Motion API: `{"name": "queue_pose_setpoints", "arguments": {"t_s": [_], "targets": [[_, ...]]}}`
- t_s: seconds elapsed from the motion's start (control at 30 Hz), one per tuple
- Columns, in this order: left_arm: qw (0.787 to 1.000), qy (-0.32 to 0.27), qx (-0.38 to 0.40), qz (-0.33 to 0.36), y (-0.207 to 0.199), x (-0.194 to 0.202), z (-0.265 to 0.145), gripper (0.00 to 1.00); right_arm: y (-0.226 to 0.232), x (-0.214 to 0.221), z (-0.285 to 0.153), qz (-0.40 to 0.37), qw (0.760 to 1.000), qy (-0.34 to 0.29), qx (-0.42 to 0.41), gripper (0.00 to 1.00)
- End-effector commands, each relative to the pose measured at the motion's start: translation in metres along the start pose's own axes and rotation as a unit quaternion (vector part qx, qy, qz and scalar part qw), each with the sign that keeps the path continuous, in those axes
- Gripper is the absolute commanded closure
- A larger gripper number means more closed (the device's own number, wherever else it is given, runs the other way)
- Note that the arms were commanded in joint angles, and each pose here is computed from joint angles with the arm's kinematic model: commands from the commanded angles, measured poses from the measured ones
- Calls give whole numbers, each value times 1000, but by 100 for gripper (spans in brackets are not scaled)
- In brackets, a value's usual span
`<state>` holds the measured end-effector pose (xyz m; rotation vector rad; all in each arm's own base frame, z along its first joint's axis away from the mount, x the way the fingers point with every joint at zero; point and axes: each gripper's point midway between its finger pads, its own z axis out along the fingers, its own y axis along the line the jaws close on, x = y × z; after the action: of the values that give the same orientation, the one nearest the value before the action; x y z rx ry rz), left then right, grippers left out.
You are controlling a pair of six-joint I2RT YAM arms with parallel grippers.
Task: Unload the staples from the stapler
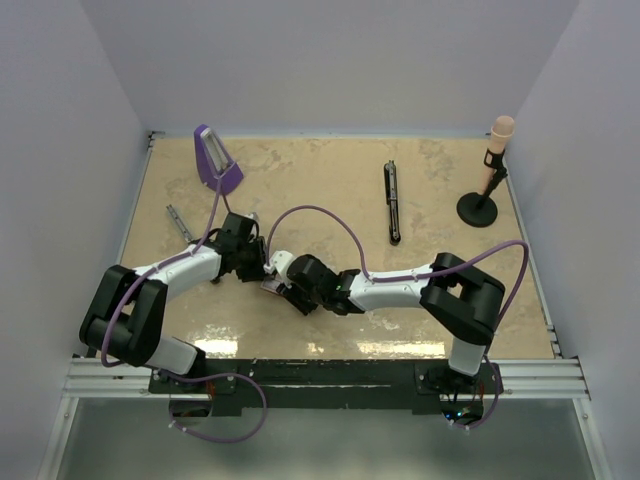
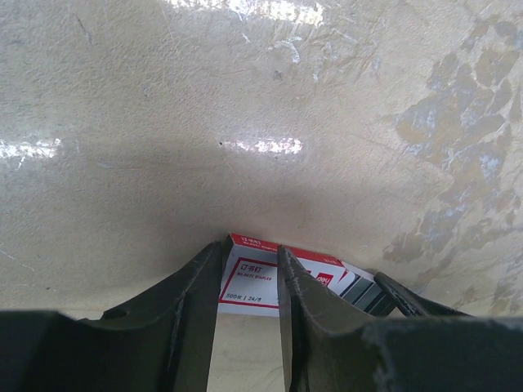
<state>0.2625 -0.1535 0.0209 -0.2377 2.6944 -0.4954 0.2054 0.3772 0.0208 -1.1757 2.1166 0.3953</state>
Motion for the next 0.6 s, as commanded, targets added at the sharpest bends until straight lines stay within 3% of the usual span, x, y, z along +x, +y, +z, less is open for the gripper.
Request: {"name": "queue_pose_setpoints", "arguments": {"t_s": [0.0,0.57], "targets": [[1000,-10,23,13,-12,-11,-1,63,10,13,2,-19,999,21,-27,66],[1000,-14,23,9,-13,-14,-2,64,20,28,0,8,998,40,-51,66]]}}
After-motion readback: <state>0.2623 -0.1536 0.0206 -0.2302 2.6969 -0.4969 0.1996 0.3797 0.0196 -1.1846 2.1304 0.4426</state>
